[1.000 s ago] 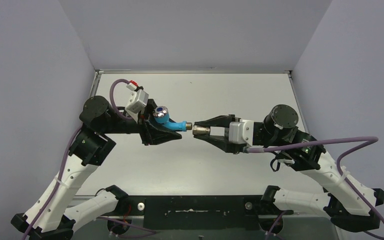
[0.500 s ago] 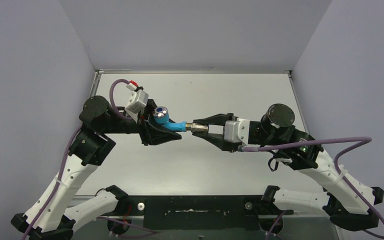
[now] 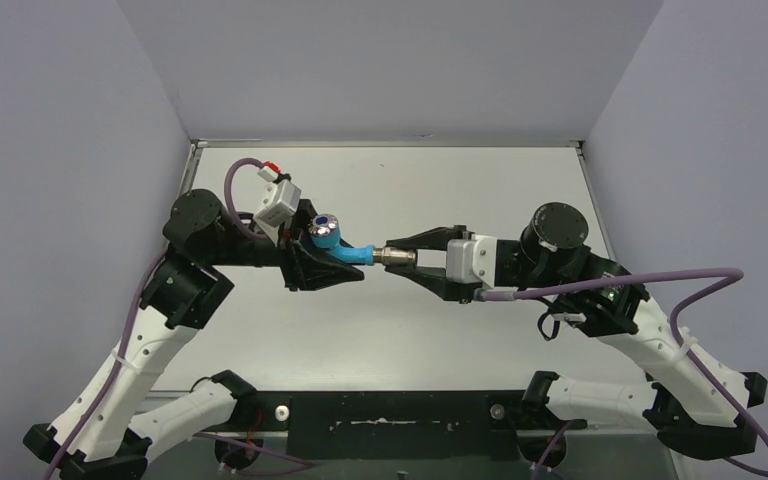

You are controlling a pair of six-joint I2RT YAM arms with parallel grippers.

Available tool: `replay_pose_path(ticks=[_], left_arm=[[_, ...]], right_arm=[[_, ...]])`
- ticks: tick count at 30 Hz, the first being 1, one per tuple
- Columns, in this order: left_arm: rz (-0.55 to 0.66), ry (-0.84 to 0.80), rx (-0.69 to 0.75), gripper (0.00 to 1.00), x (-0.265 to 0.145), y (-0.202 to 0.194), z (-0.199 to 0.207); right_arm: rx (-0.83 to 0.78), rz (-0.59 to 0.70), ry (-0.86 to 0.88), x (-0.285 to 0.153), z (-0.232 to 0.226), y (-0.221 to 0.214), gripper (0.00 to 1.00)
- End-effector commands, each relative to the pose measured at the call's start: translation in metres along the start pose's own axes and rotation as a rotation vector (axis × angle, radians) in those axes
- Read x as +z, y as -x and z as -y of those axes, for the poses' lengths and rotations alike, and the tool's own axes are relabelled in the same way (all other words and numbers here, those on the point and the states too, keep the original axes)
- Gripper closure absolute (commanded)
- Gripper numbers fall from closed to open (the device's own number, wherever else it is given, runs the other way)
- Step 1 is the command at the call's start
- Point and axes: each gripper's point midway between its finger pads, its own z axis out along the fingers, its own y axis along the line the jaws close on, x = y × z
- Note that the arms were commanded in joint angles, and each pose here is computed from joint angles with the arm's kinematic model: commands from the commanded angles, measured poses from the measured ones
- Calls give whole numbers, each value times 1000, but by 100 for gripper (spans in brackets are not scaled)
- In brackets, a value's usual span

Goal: Install the water faucets
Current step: Install the water faucet onto the adaptor.

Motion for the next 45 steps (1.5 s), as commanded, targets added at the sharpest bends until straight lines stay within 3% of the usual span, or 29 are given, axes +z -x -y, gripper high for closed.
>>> replay_pose_path(ticks=[1,12,45], left_arm=[[10,-61,62,100,-1,15,16],[14,-73,72,100,-1,16,17],[-12,0,333,100,-6,10,0]], right_arm=[[-33,52,13,2,5,20,100],[45,55,-8,11,4,10,100],[618,42,-63,32,-7,-10,100]])
